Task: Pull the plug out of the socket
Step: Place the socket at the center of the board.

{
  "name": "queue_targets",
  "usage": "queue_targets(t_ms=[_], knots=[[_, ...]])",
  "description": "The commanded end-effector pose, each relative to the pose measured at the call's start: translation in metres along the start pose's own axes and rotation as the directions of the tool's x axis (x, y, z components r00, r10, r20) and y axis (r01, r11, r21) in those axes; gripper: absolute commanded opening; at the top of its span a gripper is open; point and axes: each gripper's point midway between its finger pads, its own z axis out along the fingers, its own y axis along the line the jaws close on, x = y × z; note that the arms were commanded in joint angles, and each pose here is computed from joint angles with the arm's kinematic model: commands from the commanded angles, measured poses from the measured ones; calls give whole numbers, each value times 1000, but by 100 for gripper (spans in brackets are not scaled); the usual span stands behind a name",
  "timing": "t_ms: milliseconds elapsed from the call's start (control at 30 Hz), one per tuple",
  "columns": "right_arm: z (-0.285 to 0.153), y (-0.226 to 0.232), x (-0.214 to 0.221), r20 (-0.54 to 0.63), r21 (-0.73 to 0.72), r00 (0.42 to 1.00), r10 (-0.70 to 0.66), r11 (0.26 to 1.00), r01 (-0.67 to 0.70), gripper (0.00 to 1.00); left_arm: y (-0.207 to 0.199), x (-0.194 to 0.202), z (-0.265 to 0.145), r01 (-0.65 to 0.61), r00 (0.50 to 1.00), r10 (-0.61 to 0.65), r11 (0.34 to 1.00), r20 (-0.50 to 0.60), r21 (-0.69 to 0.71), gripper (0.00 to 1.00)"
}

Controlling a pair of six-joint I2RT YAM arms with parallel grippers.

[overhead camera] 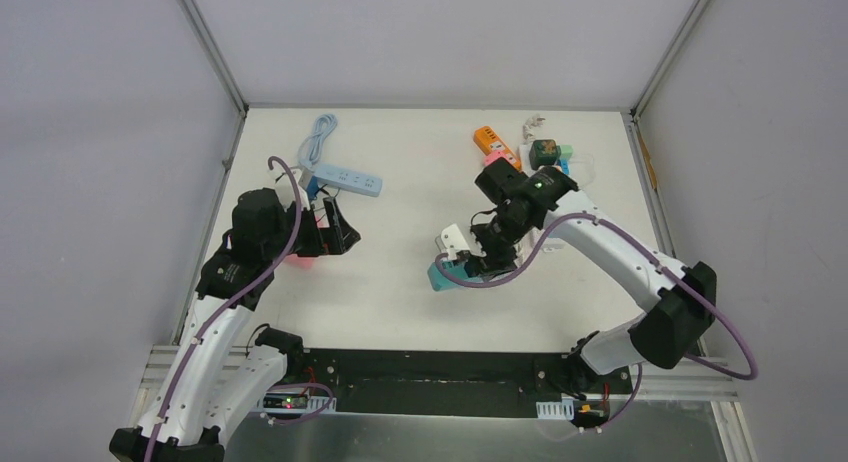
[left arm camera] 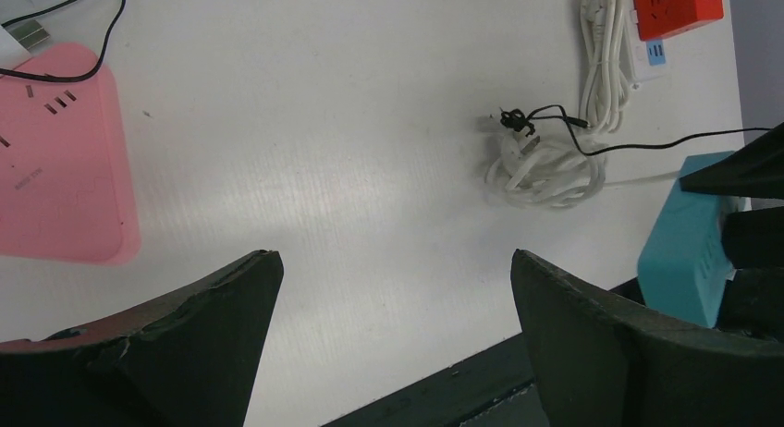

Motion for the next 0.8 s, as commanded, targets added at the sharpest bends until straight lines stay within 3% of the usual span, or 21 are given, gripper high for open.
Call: queue_targets(t_ms=[0, 167, 367, 567, 767], knots=[[-56, 9, -9, -40, 88, 998, -51, 995, 54, 0, -3, -12, -1, -31, 998, 30, 999, 55, 20, 99], [-99, 5, -4, -83, 144, 995, -54, 987, 66, 0, -4, -13, -2, -34, 998, 32, 999, 60, 27, 99], [-104, -3, 23, -236, 65, 965, -118, 988, 137, 8, -5, -14, -5, -38, 997, 36, 999, 72, 25, 99], [-53, -16, 29, -148, -100, 945, -293, 955, 280, 11, -5, -15, -5, -35, 997, 33, 999, 72, 26, 99], [26, -41, 30, -90, -162, 949, -301, 945, 285, 8, -4, -14, -5, -35, 997, 34, 999, 74, 20, 99]])
